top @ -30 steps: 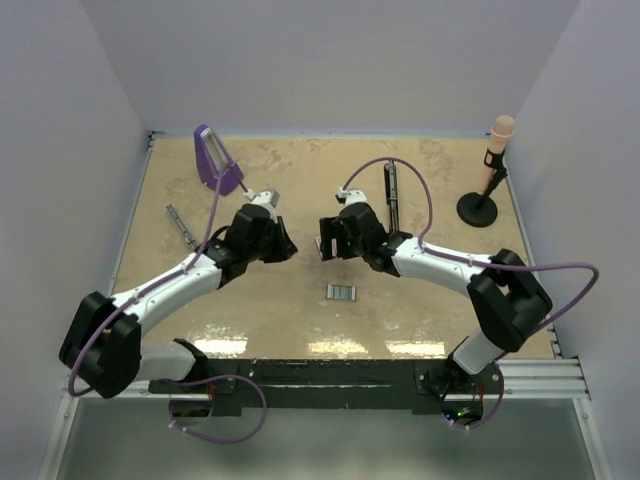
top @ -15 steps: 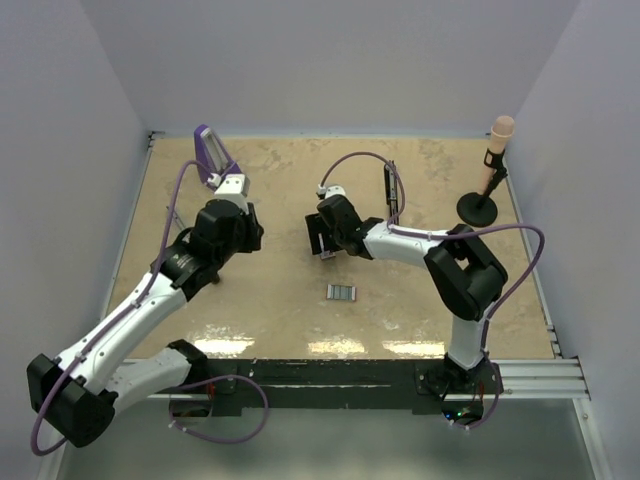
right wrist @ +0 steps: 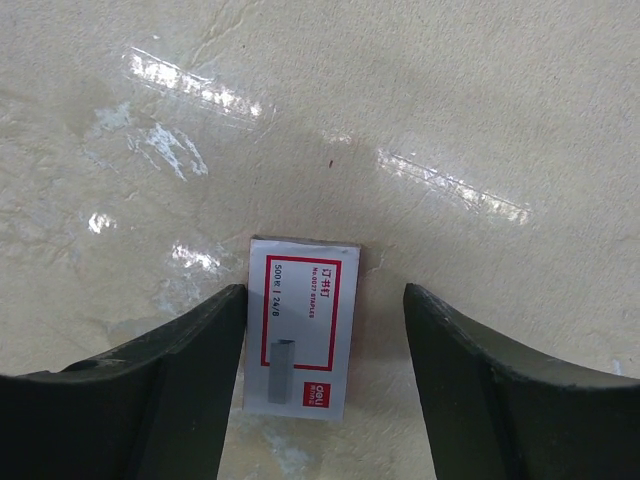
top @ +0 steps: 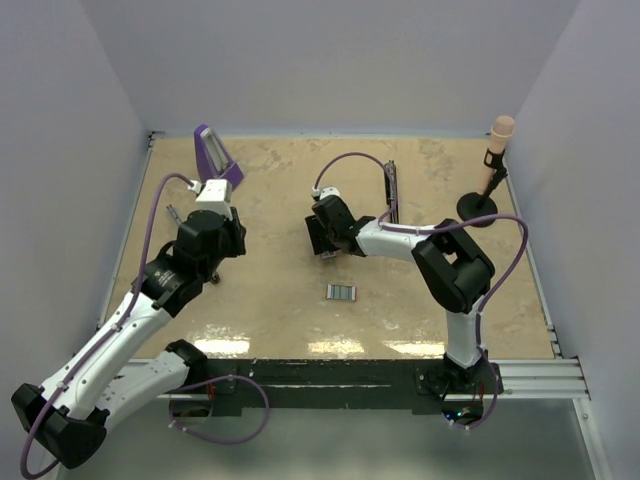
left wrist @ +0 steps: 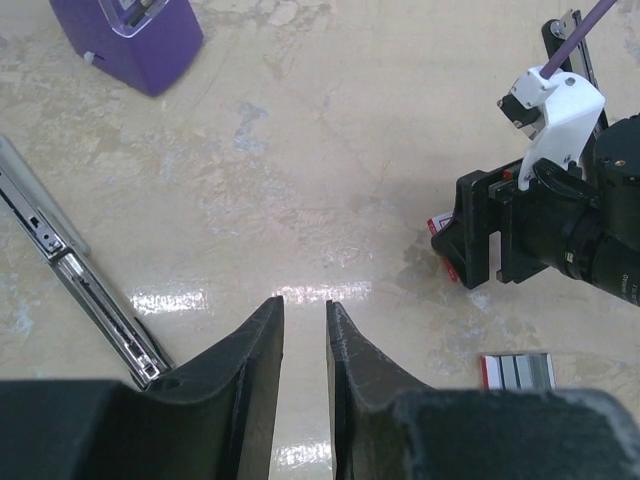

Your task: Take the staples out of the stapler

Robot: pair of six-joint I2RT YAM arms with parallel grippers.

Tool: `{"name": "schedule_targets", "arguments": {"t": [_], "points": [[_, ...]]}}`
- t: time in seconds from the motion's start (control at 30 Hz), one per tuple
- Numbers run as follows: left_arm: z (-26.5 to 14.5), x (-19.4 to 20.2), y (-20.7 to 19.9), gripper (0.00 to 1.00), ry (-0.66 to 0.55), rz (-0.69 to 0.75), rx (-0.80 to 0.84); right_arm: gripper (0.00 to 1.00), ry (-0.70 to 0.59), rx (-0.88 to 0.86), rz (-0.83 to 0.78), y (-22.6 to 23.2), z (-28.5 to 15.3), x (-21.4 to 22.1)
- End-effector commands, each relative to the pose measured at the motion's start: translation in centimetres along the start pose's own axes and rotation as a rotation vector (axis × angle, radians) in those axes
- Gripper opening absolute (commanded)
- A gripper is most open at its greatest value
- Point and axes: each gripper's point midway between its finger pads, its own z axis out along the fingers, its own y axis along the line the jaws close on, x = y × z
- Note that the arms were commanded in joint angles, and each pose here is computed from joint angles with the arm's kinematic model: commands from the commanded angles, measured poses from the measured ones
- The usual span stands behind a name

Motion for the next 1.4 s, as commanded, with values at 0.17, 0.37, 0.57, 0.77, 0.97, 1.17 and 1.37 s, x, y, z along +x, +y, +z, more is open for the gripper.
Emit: {"name": "schedule_targets", "arguments": {"t": [0.17,0.37,0.57,0.77,0.97,1.17,1.37], "points": [[-1.0,-1.3,1.1,0.29,-0.074,-0.002,-0.032,0.61,-0.021,-0.076,-0.099,2.3,-0.2,-0.6],[-0.9,-1.1,1.2,0.29,-0.065,0.002,-0.037,0.55,-0.013,-0.154,-0.190,4.8,-0.6,0.5],[-1.1,-1.2,1.4,0.29,-0.074,-0.002,-0.046,0.49,-0.035,-0.201,-0.261,6.9,-1.4,1.0],[-1.0,-1.0,1.9,0.30,-0.069,-0.016,-0.076,0.46,-0.050,-0.254,-0.311,9.0,-3.1,2.0],[-0.8,-0.9,2.0,0.31,-0.059,-0.031,-0.092,0.46,-0.079,-0.360,-0.387,12.5,-5.2,4.2],[-0.4,-0.1,1.1,0.38,-0.023,-0.096,-0.061,0.51,-0.079,-0.366,-0.409,13.6,-6.2,5.4],[-0.3,-0.3,-0.1,0.40,0.024,-0.121,-0.010,0.62,-0.117,-0.342,-0.384,12.1,-8.8,4.1]]}}
